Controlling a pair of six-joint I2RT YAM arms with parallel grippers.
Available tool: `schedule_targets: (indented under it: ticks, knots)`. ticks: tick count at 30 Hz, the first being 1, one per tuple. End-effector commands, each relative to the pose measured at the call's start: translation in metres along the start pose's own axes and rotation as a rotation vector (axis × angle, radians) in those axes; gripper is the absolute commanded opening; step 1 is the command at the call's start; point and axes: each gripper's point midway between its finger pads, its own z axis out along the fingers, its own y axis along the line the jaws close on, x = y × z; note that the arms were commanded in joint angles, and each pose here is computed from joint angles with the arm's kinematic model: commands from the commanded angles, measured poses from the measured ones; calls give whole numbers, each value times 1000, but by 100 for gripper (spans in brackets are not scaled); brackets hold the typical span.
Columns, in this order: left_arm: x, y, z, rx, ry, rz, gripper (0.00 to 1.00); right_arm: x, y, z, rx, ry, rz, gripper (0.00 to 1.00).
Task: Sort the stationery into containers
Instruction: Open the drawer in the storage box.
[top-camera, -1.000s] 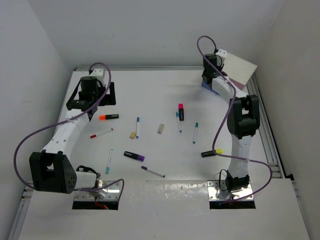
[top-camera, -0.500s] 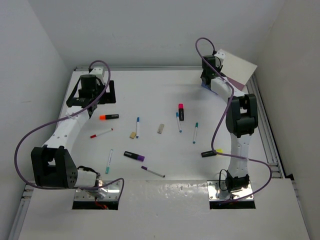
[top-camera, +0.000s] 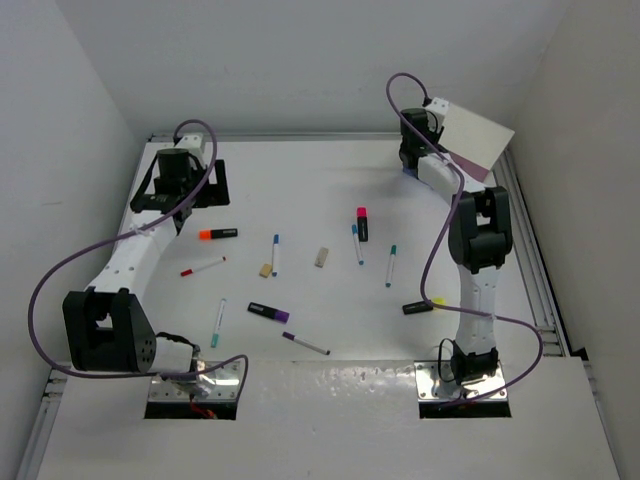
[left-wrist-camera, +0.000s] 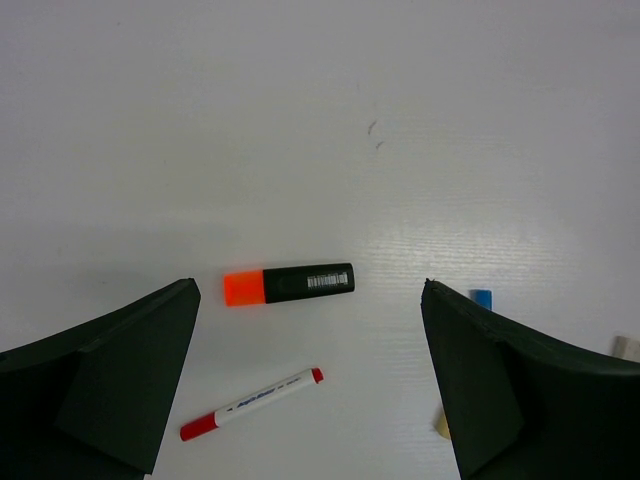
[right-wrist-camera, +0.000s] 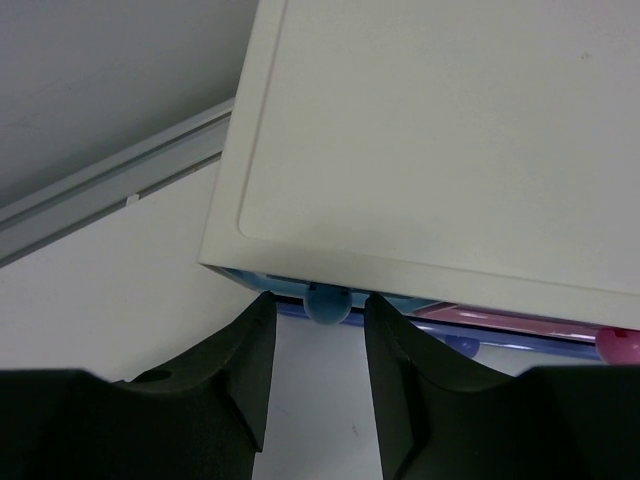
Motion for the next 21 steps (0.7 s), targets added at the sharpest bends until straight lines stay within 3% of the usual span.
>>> schedule_targets:
  ticks: [1, 11, 21]
  knots:
    - [-27, 2, -2, 7, -74, -19, 100, -25, 11, 2, -13, -73, 44, 40]
    - [-25, 13, -1, -14, -69, -29, 100, -22, 7, 3, 12, -74, 42, 38]
    - [-32, 12, 0, 4, -83, -18, 100, -19, 2, 5, 33, -77, 38, 26]
